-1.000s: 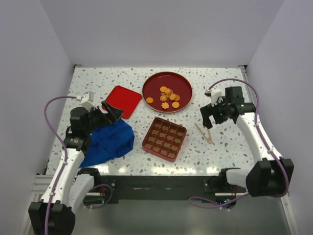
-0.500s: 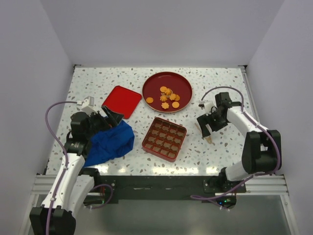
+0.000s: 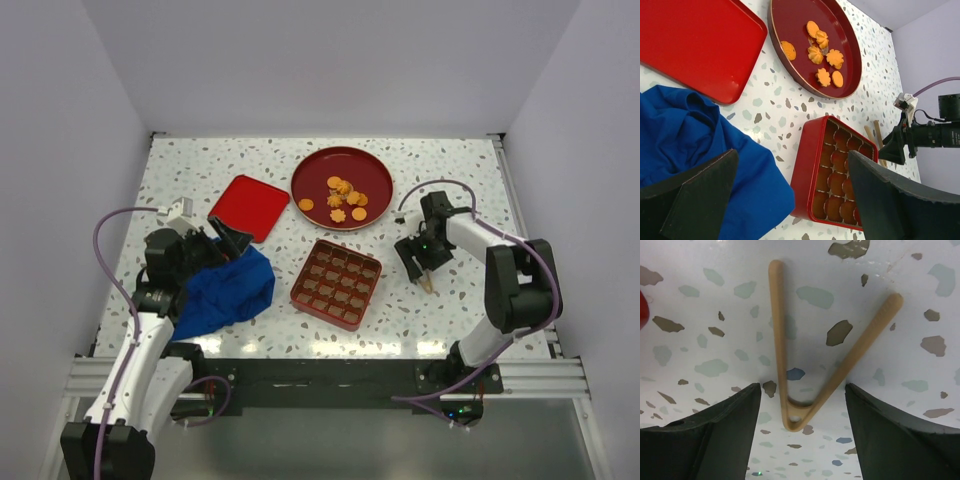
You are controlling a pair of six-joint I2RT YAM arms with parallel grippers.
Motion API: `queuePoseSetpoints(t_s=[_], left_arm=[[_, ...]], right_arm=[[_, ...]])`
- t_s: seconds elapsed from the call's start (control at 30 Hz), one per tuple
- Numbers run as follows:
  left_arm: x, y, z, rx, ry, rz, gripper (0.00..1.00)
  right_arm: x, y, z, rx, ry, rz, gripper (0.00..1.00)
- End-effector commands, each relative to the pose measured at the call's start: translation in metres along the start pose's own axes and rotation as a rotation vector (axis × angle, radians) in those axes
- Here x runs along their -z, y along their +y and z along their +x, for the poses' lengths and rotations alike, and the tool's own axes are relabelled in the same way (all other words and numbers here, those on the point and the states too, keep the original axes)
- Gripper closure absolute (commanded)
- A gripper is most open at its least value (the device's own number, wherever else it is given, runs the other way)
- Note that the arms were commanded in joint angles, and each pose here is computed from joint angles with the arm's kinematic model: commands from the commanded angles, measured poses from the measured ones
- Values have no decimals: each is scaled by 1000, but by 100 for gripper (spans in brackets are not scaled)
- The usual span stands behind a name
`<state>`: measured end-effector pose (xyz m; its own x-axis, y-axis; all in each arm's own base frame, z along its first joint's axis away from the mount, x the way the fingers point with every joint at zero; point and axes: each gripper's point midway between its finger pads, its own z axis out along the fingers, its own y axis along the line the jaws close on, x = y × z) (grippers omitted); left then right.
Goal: Pack the cookies
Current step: Pick up the clamp from the center of the board.
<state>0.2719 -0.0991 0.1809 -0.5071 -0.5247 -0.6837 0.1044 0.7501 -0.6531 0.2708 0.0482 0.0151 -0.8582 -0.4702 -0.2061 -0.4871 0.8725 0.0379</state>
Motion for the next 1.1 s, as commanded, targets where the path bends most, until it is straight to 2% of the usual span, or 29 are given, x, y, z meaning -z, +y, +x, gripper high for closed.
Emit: queuePoseSetpoints(t_s=[0.0,0.23,0.27,0.33,0.37,0.53,0.8,0.93,1.07], left_arm=[[-1,-7,-5,0,-16,32,5],[-1,-17,-8,-1,-30,79,5],[-1,-19,-9,0,-32,91,5],[0,-26,-10,1,-31,127,5],[0,-32,-15,-7,-49,153,5],[1,-55,-16,23,-38,269,5],[-5,-92,-6,65,-4,437,7],[-12,-118,9,69,44,511,8],[-19,-147,21,34,76,578,9]], right_arm=[[-4,-10,-10,-7,-15,51,32],[-6,-7,-7,-4,-3,34,51],[-6,-4,-6,-2,-4,23,57],[-5,-3,-6,-1,-4,16,62],[-3,-2,-7,0,-12,14,67],[10,-1,-13,8,-56,17,74],[64,10,-41,99,-232,-25,75],[96,24,-55,144,-331,-76,75],[131,59,-71,192,-442,-247,75]])
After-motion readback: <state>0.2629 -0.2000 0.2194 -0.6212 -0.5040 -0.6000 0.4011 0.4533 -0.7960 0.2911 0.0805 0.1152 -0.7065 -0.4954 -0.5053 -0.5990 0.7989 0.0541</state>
